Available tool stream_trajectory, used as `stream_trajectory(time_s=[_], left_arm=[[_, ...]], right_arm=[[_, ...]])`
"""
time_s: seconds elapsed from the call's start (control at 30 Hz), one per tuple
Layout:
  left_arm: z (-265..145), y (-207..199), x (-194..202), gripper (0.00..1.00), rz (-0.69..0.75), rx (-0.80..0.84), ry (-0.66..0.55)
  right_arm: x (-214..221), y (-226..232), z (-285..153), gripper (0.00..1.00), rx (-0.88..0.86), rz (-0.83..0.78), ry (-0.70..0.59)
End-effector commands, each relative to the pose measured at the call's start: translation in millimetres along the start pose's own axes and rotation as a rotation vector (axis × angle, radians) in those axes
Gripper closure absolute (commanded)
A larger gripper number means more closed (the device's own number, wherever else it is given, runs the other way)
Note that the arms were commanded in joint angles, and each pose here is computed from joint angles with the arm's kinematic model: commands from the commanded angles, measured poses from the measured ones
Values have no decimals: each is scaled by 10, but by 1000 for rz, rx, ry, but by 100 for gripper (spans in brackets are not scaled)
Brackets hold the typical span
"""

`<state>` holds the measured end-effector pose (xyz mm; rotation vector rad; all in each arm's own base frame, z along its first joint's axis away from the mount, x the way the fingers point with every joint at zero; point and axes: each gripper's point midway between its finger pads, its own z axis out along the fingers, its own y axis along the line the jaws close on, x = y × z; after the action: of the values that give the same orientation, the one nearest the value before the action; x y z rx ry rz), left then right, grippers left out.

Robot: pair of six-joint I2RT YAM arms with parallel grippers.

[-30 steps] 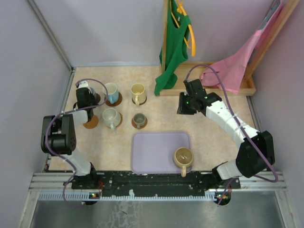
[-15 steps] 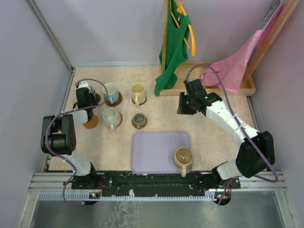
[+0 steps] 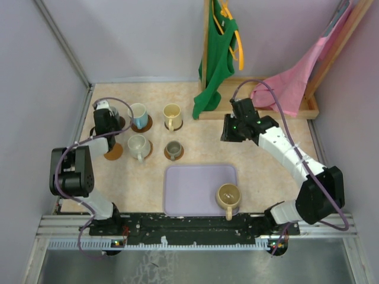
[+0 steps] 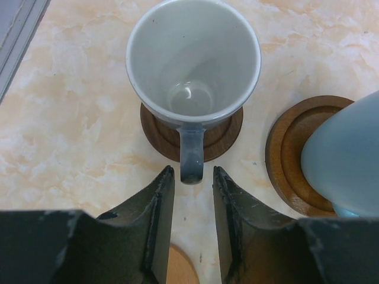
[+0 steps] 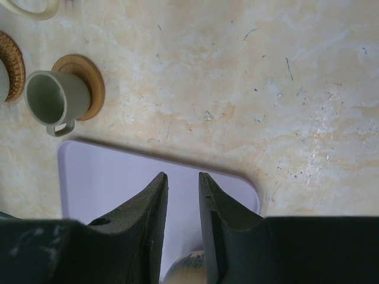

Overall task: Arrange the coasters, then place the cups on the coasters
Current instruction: Place the cup on the coaster.

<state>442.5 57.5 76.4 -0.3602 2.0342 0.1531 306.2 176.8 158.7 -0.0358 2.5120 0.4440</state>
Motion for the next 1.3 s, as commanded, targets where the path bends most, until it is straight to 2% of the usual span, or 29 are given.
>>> stream_trajectory(time_s=[0.0,0.27,0.6,0.9,1.27], left_arm=[[-155,-12,-265,61,-31,16,-48],[-535,-122,-504,59,-67,71,-88],[-1231,-838,-555,59,-6,222,-107],[-1829,-1468,-207,60,34,397,-37],[-2021,-1756,228,61,66,484,47]], right_arm=[[-199,72,-182,72,-41,-6,-89],[-143,62,-274,72,-50,1,-98],[33,-9,-474,72,-38,8,-83],[414,-160,-605,72,-11,52,-26],[880,-91,-888,72,-54,51,78]])
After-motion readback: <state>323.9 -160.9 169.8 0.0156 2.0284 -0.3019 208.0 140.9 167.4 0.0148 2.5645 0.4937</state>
